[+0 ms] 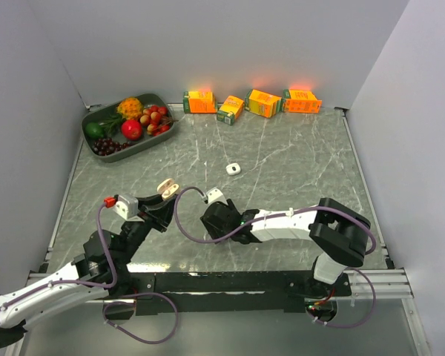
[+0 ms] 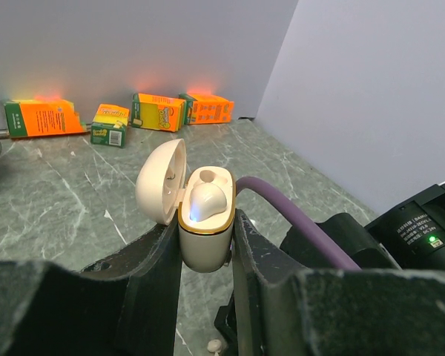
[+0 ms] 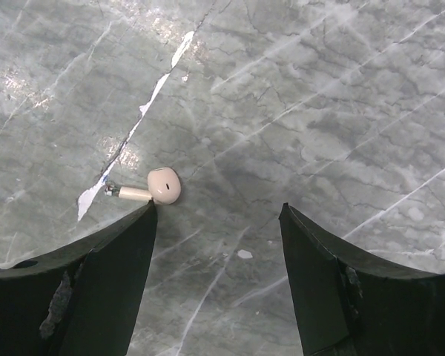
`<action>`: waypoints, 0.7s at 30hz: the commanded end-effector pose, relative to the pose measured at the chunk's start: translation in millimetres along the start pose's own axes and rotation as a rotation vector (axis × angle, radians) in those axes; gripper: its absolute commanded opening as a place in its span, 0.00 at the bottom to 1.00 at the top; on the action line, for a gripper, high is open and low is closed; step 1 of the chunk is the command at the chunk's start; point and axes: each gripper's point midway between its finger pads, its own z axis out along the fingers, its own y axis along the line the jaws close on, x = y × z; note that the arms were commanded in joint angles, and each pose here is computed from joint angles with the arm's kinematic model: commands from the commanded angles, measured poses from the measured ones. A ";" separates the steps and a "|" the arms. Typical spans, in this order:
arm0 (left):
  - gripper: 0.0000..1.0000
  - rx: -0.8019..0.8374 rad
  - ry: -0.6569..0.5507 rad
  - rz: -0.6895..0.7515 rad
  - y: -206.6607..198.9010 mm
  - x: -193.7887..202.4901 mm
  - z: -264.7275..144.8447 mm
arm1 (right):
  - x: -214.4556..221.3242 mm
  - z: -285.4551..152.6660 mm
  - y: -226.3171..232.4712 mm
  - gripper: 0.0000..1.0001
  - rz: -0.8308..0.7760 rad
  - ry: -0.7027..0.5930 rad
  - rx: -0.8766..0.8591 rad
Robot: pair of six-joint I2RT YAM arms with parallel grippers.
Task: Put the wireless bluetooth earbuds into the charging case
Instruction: Adjust the earbud at the center of the board.
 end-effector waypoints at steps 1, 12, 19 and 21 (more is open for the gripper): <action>0.01 0.022 -0.048 -0.025 -7.2 -18.7 2.5 | 11.2 -1.9 -31.3 0.75 -0.007 0.033 0.083; 0.01 0.024 -0.048 -0.028 -7.5 -18.3 2.3 | 0.0 -0.2 -77.1 0.75 0.090 0.022 0.146; 0.01 0.009 -0.064 -0.034 -4.5 -24.4 0.9 | -22.8 -22.9 -49.3 0.70 0.293 0.001 0.007; 0.01 -0.002 -0.071 -0.042 -1.9 -24.6 0.0 | -28.4 -29.2 -34.0 0.68 0.428 0.017 -0.043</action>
